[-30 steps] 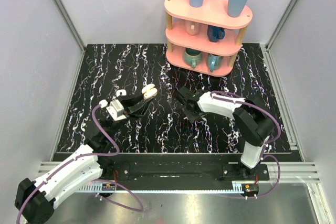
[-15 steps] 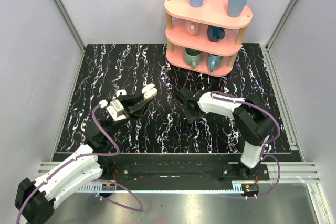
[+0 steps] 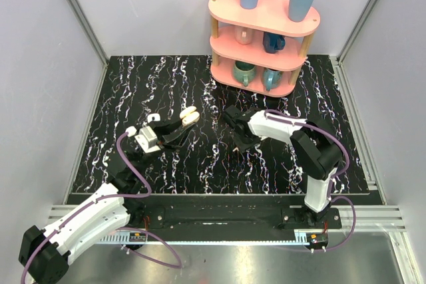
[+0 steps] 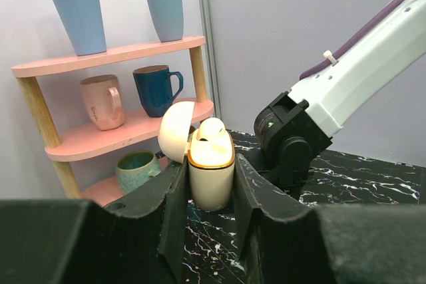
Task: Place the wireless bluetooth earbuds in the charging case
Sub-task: Pick up the left earbud from the center of the board.
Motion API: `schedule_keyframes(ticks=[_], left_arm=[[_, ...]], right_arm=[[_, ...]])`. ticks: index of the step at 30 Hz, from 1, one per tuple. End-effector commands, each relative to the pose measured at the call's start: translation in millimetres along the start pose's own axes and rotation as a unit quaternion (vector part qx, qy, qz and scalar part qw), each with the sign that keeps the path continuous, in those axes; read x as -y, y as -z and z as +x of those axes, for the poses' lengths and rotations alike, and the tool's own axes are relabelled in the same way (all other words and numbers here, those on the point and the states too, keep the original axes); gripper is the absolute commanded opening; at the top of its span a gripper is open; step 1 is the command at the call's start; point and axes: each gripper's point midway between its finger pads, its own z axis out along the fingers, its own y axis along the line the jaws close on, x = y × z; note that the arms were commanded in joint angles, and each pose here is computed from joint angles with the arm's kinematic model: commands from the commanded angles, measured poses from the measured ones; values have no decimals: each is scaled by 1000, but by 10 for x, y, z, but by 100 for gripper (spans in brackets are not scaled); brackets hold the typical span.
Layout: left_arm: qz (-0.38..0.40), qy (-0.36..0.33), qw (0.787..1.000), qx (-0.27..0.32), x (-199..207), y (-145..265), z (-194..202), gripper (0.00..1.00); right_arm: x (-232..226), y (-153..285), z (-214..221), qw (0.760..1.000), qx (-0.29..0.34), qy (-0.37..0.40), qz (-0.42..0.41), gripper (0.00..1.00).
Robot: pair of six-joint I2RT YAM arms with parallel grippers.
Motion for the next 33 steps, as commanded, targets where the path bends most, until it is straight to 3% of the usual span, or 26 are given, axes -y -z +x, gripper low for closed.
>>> schedule_keyframes(ticks=[1, 8, 17, 22, 28, 33], left_arm=[[-12, -15, 1000, 21, -61, -33, -158, 0], [-12, -14, 1000, 20, -62, -43, -151, 0], [-12, -13, 1000, 17, -64, -45, -141, 0], [-12, -13, 1000, 16, -66, -49, -134, 0], [-12, -12, 1000, 13, -66, -49, -132, 0], [-14, -9, 1000, 6, -74, -66, -135, 0]], right_arm=[[114, -33, -102, 999, 18, 16, 38, 41], [99, -80, -13, 999, -4, 27, 37, 37], [35, -74, -23, 999, -2, 47, 15, 19], [-132, 49, -78, 993, 9, 109, -32, 12], [-295, 268, -250, 979, 45, 177, -95, 7], [-455, 734, -673, 953, 135, 209, -175, 3]])
